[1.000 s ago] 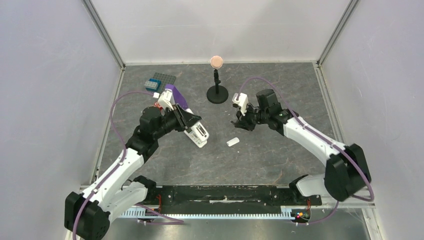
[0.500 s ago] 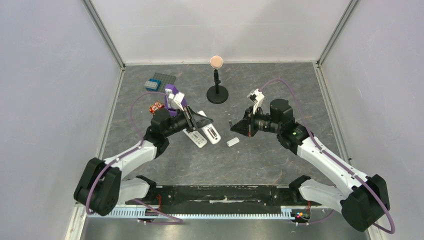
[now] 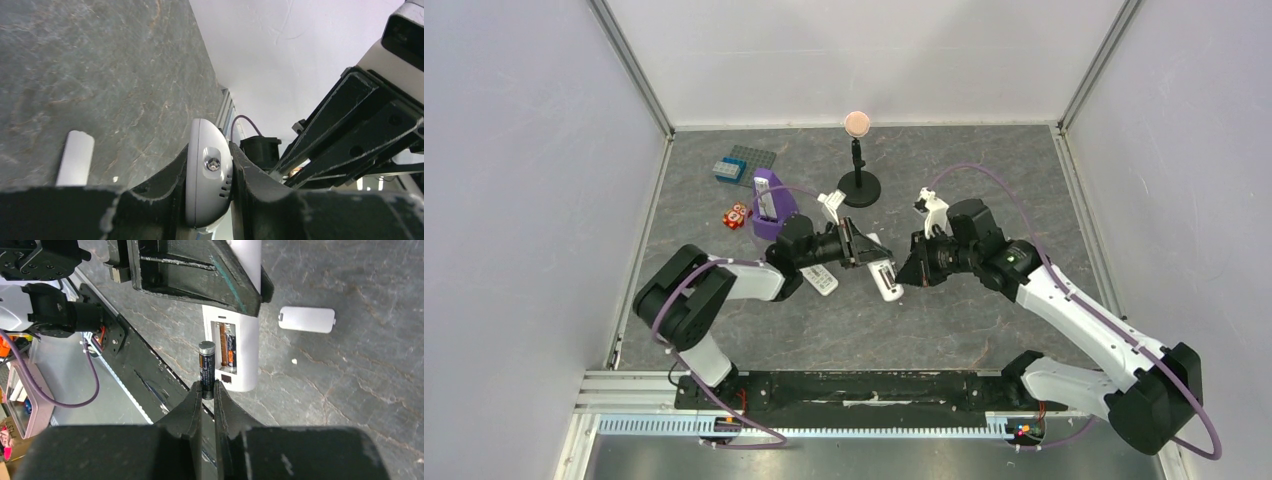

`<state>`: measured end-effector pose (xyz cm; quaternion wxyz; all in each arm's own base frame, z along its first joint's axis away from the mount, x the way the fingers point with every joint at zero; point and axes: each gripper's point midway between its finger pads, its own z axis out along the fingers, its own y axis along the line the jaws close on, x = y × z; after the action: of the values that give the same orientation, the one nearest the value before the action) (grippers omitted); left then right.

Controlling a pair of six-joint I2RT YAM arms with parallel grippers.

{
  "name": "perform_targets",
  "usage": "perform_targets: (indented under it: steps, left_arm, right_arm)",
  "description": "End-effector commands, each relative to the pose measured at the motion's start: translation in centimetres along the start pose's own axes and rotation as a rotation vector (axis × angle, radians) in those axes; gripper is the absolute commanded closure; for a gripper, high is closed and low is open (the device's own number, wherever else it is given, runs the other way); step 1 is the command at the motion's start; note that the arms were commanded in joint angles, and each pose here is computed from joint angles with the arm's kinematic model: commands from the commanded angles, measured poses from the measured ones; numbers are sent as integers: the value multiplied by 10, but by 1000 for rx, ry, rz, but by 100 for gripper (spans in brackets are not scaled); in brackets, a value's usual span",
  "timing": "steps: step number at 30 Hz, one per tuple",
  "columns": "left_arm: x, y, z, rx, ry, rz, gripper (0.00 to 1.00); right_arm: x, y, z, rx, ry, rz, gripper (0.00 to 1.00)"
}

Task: Load the batteries into the remote control
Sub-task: Load the battery into the remote control.

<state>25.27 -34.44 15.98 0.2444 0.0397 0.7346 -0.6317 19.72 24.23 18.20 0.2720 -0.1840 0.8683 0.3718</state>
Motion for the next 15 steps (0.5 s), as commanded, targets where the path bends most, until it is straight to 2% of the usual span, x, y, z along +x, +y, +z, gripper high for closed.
perform_targets:
  steps: [1,15]
  left_arm:
    - [-7,-40,21,161,-16,-1,98]
    - [9,-26,45,130,8,-34,98]
  right_arm:
    - [2,-3,-6,70,39,36,100]
    - [17,-24,-4,179,121,51,100]
